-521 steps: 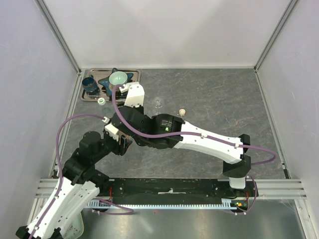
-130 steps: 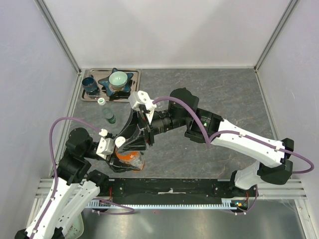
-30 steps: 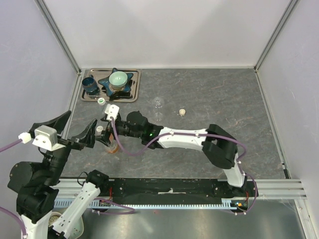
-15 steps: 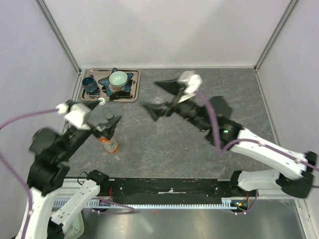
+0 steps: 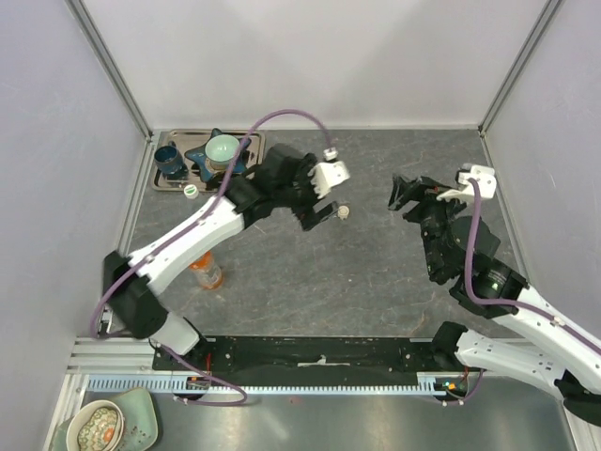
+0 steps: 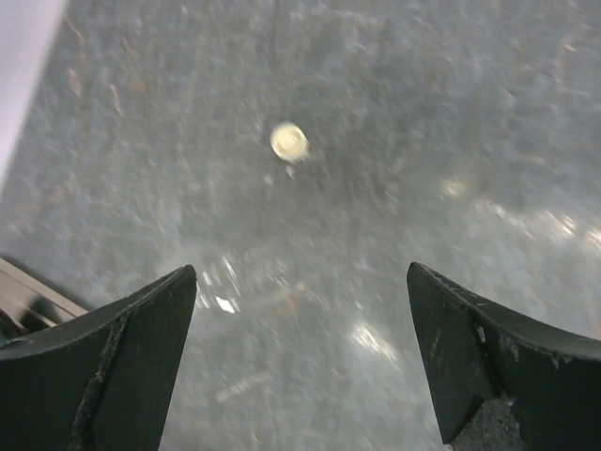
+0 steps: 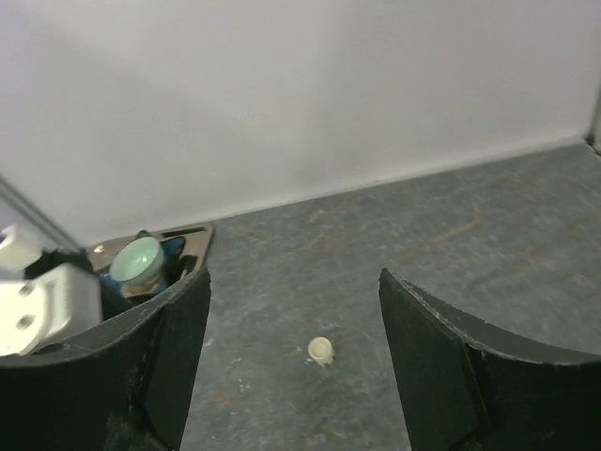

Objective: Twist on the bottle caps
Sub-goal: Adjust the bottle cap at the center of the board.

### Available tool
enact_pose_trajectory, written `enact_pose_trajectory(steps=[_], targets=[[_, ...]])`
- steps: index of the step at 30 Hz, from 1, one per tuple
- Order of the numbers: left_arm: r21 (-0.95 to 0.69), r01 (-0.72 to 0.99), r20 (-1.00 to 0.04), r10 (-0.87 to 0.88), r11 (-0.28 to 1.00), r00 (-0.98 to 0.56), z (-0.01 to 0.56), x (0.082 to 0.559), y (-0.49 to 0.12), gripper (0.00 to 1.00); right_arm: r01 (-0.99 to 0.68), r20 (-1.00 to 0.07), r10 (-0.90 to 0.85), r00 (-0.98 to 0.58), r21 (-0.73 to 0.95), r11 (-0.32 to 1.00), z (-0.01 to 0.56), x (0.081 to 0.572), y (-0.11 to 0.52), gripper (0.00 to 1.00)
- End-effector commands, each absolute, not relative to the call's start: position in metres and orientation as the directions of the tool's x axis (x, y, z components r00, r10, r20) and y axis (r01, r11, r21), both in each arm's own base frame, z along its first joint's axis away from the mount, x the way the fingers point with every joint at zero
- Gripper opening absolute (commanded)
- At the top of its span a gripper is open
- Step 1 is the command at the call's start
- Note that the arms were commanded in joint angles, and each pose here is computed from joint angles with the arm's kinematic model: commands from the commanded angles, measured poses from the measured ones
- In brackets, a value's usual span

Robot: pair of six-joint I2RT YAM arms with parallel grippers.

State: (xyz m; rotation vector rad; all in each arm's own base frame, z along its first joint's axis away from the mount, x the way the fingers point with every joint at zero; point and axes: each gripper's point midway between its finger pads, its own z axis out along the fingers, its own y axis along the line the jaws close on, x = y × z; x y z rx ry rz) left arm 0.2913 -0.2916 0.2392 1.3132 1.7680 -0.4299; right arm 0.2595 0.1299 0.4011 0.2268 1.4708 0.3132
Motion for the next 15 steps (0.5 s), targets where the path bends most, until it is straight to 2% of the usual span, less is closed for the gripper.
enact_pose_trajectory(steps=[1, 3, 4, 5, 6, 7, 10, 15], targets=[[0.439, 0.84, -0.676, 0.733, 0.319, 0.074, 0.225, 0.357, -0.344, 0.99, 0.122, -0.891, 0.432, 0.139, 0.448, 0.886, 0.39, 0.244, 0.076, 0.77], [0.464, 0.818, -0.684, 0.725, 0.339, 0.088, 0.24, 0.381, -0.365, 0.95, 0.113, -0.876, 0.457, 0.154, 0.475, 0.873, 0.391, 0.238, 0.067, 0.73], [0.442, 0.838, -0.651, 0.757, 0.322, 0.053, 0.205, 0.395, -0.377, 0.88, 0.108, -0.876, 0.458, 0.151, 0.475, 0.873, 0.388, 0.237, 0.066, 0.71], [0.458, 0.822, -0.674, 0.735, 0.339, 0.072, 0.222, 0.409, -0.389, 0.84, 0.102, -0.868, 0.472, 0.158, 0.489, 0.866, 0.39, 0.233, 0.062, 0.68], [0.449, 0.829, -0.663, 0.747, 0.333, 0.059, 0.209, 0.416, -0.394, 0.78, 0.106, -0.871, 0.469, 0.149, 0.485, 0.868, 0.387, 0.232, 0.061, 0.67], [0.442, 0.83, -0.663, 0.747, 0.341, 0.046, 0.202, 0.423, -0.399, 0.67, 0.106, -0.87, 0.471, 0.147, 0.487, 0.867, 0.385, 0.23, 0.059, 0.67], [0.395, 0.841, -0.654, 0.756, 0.369, -0.024, 0.167, 0.444, -0.413, 0.49, 0.11, -0.873, 0.467, 0.143, 0.483, 0.869, 0.384, 0.226, 0.052, 0.66], [0.345, 0.853, -0.624, 0.775, 0.393, -0.104, 0.112, 0.464, -0.415, 0.4, 0.088, -0.871, 0.468, 0.149, 0.483, 0.871, 0.388, 0.218, 0.045, 0.67]])
